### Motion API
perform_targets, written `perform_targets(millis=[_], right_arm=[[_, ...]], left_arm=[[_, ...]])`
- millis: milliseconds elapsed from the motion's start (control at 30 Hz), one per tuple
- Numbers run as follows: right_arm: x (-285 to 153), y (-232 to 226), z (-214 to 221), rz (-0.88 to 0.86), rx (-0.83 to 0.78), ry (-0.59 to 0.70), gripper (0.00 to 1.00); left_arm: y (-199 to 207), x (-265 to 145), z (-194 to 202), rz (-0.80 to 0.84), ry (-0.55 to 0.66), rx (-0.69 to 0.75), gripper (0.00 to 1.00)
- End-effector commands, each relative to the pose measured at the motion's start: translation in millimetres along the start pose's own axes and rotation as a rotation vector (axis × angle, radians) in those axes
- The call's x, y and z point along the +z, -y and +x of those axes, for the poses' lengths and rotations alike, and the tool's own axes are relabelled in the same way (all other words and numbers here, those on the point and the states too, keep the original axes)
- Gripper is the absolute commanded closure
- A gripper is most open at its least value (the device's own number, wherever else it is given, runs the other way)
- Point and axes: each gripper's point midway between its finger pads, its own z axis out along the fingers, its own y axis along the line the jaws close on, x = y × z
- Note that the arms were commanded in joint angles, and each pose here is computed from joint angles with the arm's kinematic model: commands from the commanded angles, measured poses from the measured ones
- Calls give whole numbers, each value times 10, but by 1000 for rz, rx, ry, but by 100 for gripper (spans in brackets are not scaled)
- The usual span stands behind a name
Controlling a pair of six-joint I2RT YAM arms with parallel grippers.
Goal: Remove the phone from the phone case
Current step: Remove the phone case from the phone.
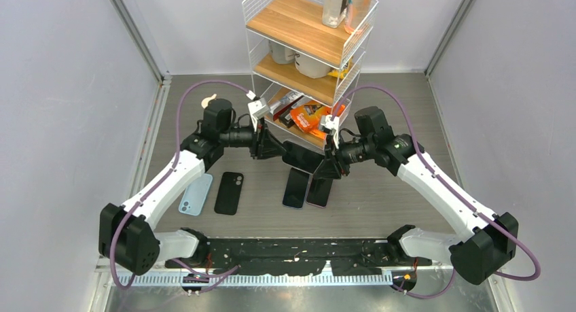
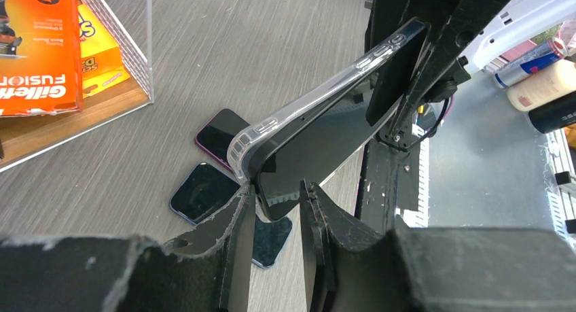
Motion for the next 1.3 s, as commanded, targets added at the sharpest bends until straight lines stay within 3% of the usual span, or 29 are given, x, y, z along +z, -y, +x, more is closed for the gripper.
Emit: perform_targets(millis=[0, 367, 1267], right_arm=[[-12, -706, -612, -350, -357, 225, 94], [11, -688, -581, -313, -414, 202, 94], [49, -735, -508, -303, -460, 153, 94]], left_arm=[[484, 244, -203, 240, 62, 131, 68], [510, 294, -140, 275, 31, 22, 69], [495, 376, -116, 310, 15, -60, 71]])
